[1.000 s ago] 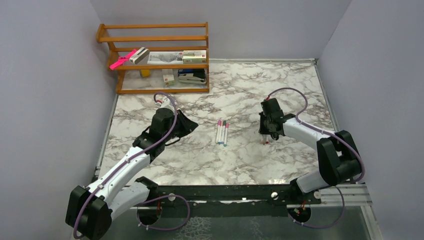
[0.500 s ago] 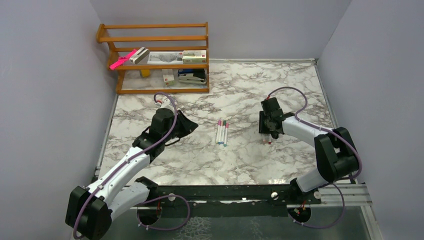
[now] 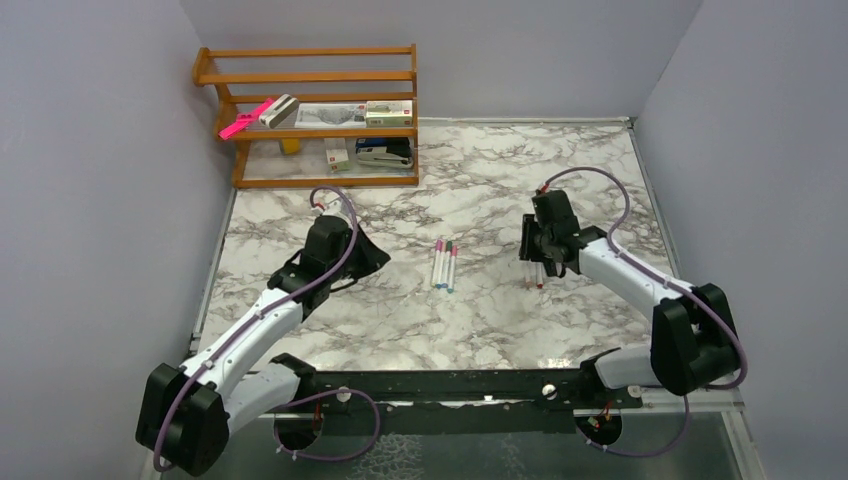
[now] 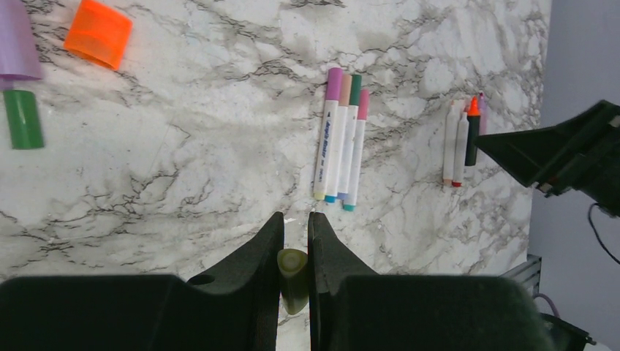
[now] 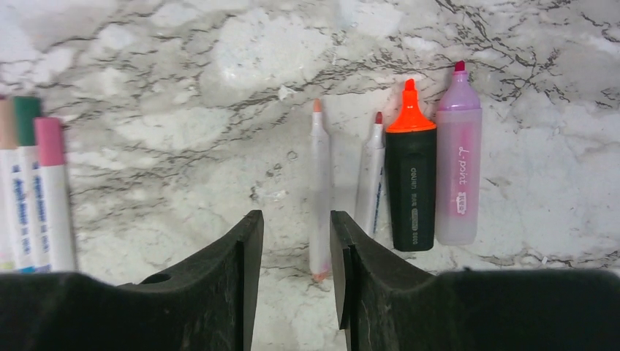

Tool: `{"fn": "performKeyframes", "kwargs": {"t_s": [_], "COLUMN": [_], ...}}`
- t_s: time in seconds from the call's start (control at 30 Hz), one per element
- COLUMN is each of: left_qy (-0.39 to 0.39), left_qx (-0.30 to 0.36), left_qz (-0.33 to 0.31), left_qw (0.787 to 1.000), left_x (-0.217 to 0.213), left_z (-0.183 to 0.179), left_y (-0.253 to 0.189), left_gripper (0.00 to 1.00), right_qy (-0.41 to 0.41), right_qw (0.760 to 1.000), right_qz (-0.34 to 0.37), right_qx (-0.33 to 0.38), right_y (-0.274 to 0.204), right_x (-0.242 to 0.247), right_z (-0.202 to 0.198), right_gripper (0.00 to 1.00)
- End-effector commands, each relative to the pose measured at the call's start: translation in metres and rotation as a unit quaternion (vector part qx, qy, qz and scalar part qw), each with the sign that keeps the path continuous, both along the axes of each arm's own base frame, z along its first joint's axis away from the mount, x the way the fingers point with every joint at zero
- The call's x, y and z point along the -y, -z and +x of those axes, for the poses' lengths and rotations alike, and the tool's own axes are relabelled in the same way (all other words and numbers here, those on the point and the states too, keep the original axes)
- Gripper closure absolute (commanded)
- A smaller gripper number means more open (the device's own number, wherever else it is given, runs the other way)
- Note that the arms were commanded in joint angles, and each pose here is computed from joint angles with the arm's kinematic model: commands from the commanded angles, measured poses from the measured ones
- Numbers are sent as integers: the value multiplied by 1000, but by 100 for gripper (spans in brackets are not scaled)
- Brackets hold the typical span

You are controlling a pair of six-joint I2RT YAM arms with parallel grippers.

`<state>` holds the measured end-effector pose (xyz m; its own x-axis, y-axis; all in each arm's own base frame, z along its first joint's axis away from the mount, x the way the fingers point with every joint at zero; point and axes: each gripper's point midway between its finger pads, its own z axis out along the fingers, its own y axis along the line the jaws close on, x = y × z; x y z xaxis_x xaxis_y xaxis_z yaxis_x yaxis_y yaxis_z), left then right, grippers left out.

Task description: Open the pen caps

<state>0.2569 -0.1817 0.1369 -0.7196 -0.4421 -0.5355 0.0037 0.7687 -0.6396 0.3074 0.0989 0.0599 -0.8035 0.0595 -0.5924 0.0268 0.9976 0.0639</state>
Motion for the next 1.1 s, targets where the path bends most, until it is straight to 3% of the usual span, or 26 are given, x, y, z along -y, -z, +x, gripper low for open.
{"fn": "performKeyframes", "kwargs": {"t_s": [0.0, 0.4, 0.77, 1.07], "left_qy": [-6, -58, -70, -74], "left_qx": [-21, -46, -69, -81], "left_qz": [40, 147, 215, 233], "left_qw": [999, 986, 972, 966], "left_x": [-16, -55, -69, -70], "left_z": [-2, 19, 42, 58], "left_y": [23, 61, 87, 98], "left_gripper": [97, 94, 93, 90], "right_qy": [-39, -121, -155, -167], "right_qw": [996, 978, 968, 964], "right_qz": [64, 168, 195, 206], "right_qx": [38, 29, 14, 8], "right_y": [-37, -50, -45, -42], "right_x": [-23, -70, -96, -105], "right_z": [4, -27, -43, -50], "right_gripper": [61, 61, 61, 61]}}
